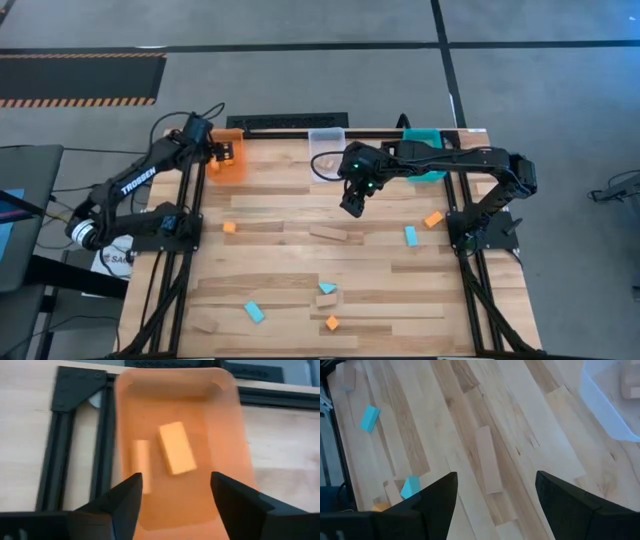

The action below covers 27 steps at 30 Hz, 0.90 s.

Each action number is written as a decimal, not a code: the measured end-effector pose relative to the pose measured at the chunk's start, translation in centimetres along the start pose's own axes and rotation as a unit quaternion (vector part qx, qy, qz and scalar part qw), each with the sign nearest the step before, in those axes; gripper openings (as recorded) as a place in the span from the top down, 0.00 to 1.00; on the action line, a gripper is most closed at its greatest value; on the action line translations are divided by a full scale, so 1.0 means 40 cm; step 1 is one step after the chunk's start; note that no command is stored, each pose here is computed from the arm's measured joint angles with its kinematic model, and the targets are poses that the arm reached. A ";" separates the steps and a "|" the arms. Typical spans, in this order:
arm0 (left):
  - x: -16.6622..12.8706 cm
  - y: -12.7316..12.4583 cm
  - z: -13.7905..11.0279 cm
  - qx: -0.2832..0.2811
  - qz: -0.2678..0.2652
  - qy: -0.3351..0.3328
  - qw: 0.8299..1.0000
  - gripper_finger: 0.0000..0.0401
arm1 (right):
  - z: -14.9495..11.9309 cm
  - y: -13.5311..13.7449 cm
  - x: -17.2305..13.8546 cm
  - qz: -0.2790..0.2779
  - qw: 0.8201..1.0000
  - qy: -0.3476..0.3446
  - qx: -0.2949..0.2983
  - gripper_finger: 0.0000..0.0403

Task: Sort & place blocks by color
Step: Put the orange rectangle block into the orange bin, then put the blue rectangle block into the blue bin

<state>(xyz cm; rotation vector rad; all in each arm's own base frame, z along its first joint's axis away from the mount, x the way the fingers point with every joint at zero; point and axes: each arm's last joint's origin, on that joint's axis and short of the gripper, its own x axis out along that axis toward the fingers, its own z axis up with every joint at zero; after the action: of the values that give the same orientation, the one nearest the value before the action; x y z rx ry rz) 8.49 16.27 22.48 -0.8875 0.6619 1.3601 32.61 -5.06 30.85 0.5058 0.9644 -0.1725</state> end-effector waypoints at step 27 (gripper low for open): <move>-0.264 -0.231 -0.406 0.564 -0.467 0.269 0.626 0.40 | 0.000 -0.001 0.000 0.002 0.996 0.002 -0.085 0.28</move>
<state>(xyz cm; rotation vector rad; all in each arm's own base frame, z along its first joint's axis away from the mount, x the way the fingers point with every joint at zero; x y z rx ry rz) 17.86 -2.97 24.11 -0.3808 1.0806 -0.4126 32.59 -5.07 30.84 0.3521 0.9720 -0.0863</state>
